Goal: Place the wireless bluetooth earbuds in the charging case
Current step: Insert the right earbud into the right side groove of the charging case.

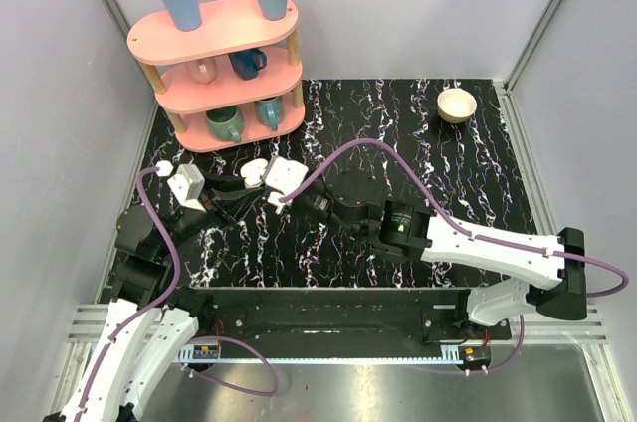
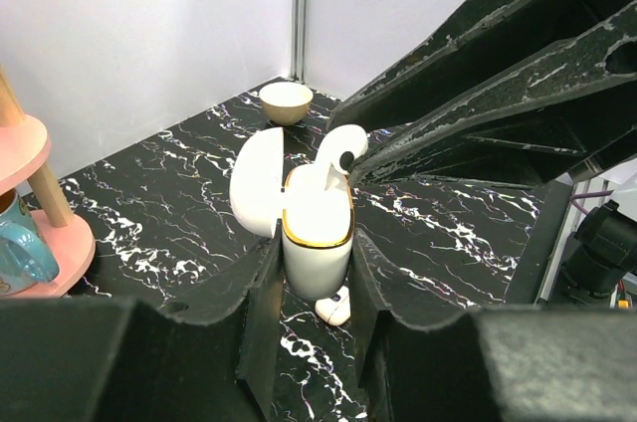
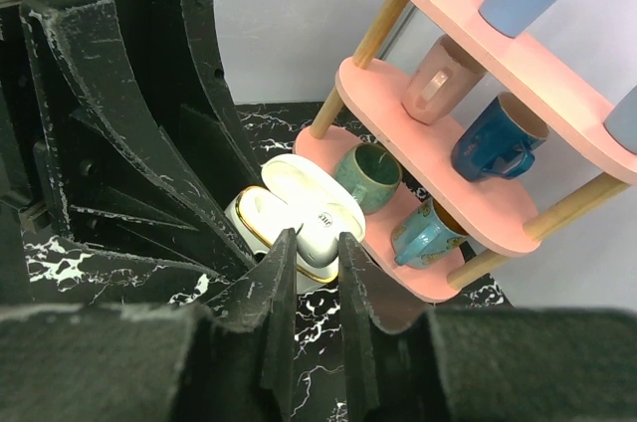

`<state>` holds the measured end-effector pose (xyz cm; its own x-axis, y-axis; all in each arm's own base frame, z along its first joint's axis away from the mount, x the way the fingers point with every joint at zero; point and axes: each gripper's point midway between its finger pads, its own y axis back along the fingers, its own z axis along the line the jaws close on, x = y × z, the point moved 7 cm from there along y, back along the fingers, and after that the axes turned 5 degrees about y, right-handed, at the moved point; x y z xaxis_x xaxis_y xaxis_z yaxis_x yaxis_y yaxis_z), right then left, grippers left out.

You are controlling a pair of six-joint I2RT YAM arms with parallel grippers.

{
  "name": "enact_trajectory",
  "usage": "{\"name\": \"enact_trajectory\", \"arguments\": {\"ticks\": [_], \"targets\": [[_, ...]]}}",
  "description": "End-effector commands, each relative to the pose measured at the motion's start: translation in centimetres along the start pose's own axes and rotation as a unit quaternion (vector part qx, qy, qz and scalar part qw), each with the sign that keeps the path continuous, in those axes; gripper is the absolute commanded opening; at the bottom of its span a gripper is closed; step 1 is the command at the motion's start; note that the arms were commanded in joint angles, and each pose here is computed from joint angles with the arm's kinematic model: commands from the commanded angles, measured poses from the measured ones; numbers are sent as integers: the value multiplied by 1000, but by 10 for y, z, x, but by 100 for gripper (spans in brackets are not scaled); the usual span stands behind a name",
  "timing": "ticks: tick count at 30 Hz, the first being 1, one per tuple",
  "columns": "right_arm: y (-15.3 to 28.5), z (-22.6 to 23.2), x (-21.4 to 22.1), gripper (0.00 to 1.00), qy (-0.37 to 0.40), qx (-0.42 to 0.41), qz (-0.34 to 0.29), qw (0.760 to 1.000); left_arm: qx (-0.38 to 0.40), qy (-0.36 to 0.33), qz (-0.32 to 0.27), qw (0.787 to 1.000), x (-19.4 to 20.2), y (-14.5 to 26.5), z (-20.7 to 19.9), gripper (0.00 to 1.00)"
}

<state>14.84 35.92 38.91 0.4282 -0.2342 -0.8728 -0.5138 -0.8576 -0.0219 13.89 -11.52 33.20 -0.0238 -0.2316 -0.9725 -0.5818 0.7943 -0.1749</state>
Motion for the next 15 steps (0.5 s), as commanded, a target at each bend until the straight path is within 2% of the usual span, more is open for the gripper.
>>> {"name": "enact_trajectory", "arguments": {"ticks": [1,15], "targets": [[-1,-6,-6,18,17,18,6,1000,16,-42,-50,998,-23,0,-7,0],[-5,-14,-16,18,24,36,2,999,20,-57,-39,997,-17,2,-6,0]]}}
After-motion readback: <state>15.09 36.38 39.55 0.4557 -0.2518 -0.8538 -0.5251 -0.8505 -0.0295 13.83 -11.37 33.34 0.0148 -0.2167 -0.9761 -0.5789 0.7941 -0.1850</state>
